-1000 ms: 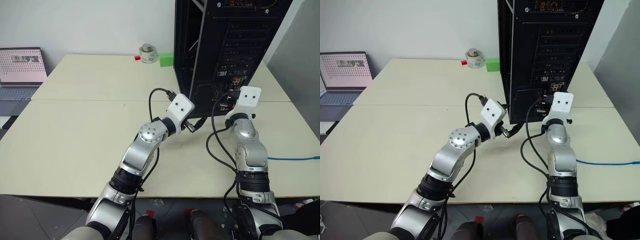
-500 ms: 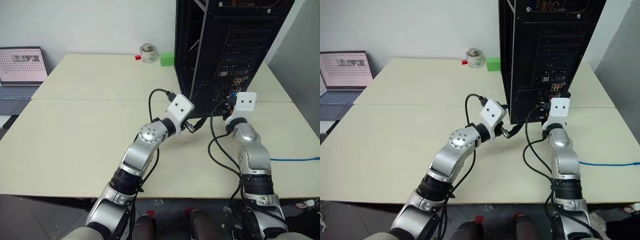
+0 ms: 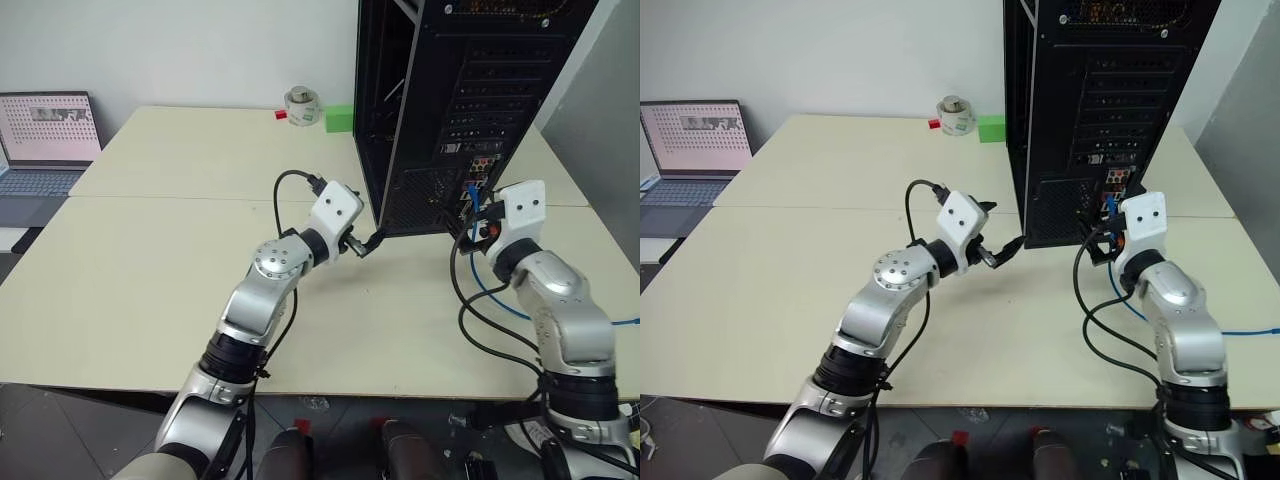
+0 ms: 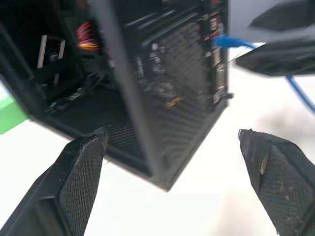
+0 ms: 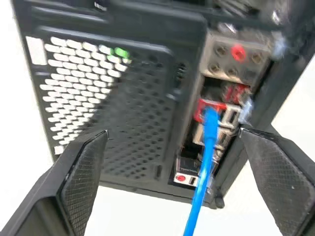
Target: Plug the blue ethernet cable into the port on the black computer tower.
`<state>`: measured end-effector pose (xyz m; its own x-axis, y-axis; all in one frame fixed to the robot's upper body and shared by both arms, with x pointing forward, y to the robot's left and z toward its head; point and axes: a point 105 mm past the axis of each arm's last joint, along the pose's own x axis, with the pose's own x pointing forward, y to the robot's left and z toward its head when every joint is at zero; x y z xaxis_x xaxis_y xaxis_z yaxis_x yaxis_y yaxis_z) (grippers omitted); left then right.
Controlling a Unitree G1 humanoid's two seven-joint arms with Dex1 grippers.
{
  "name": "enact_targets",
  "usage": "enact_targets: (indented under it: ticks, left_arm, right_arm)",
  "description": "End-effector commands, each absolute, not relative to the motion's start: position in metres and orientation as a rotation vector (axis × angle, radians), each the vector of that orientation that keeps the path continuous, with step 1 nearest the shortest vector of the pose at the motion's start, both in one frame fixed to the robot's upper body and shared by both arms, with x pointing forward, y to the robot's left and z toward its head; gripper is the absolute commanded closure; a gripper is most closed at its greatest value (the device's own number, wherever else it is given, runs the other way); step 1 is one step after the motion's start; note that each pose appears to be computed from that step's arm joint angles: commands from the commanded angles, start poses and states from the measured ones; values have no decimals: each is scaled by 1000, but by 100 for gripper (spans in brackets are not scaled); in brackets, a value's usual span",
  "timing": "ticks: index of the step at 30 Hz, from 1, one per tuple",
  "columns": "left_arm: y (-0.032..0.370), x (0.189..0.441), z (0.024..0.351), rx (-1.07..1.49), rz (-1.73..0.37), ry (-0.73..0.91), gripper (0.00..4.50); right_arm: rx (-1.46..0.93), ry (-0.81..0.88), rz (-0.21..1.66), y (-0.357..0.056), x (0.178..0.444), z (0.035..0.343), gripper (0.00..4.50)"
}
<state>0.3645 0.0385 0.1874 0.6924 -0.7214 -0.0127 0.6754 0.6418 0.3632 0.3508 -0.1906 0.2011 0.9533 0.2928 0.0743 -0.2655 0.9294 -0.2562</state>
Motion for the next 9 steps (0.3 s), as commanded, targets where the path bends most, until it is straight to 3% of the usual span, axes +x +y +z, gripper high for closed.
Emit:
enact_targets:
  ticks: [1,9]
  left_arm:
    - [64,362,208,341,-831,-168,0]
    - [104,359,214,363,-853,-146,0]
  right_arm:
    - [-305,-207,386,-211,330,230,4]
    - [-331,-184,405,-252,318,237,4]
